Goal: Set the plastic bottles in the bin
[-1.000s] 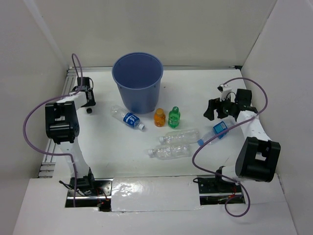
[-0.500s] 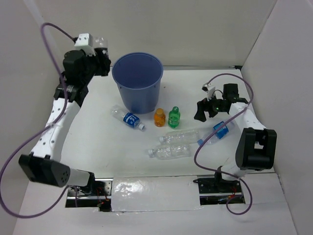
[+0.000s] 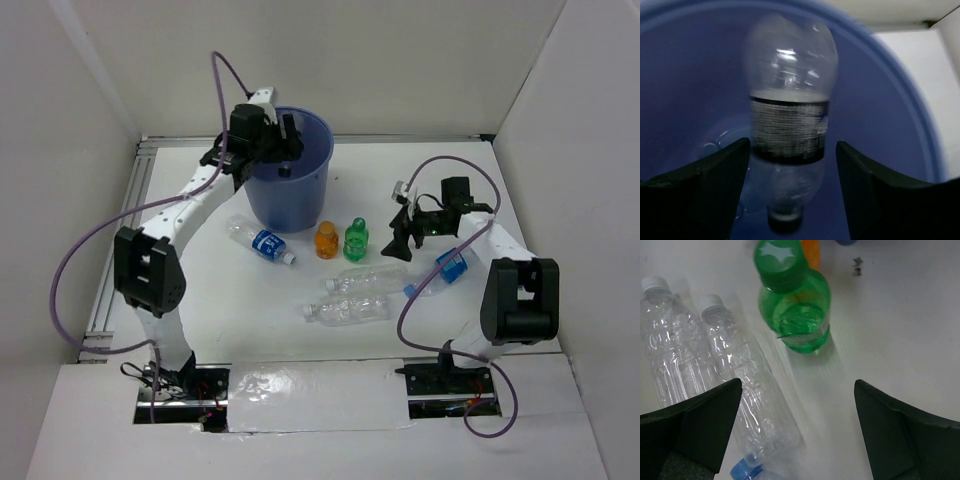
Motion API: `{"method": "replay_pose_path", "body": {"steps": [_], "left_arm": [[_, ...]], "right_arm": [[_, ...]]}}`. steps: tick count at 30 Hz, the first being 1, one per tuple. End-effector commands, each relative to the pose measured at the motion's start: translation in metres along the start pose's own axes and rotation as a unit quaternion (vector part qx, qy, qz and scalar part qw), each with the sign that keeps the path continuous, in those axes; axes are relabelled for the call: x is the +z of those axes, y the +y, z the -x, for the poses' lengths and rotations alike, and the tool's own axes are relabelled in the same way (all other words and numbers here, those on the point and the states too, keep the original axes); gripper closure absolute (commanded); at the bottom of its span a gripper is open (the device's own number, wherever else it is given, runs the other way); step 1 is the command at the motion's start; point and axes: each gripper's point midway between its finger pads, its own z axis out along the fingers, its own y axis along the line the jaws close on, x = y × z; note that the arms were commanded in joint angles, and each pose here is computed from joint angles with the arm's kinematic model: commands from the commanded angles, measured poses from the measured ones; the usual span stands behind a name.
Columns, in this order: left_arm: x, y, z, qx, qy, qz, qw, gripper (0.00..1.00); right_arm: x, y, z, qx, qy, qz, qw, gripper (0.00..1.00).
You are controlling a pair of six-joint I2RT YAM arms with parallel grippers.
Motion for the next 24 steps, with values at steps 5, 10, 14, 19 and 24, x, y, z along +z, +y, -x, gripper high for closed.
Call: {"method": "replay_pose_path", "body": {"steps": [5, 10, 14, 19, 24], "left_arm": [[-0.017, -0.024, 0.066, 0.023, -0.065, 0.018, 0.997, 0.05], [-0.095, -0.032, 0.096, 0.029, -0.111, 0.029, 0.993, 0.0], [-0.164, -0.019, 0.061, -0.018, -0.104, 0.065, 0.992, 0.02], [-0.215, 0.021, -0.051, -0.176, -0.051, 0.121, 0.976, 0.03], [-0.213, 0.052, -0.149, -0.295, -0.007, 0.144, 0.945, 0.02]], "right_arm": [[0.033, 0.022, 0.023, -0.138, -0.039, 0.067, 0.987, 0.0], [0.057, 0.018, 0.036, -0.156, -0.045, 0.087, 0.983, 0.0], [0.075, 0.015, 0.039, -0.158, -0.043, 0.095, 0.982, 0.0], [0.092, 0.0, 0.046, -0.151, -0.047, 0.078, 0.984, 0.0], [0.109, -0.003, 0.052, -0.145, -0.04, 0.098, 0.984, 0.06]]}}
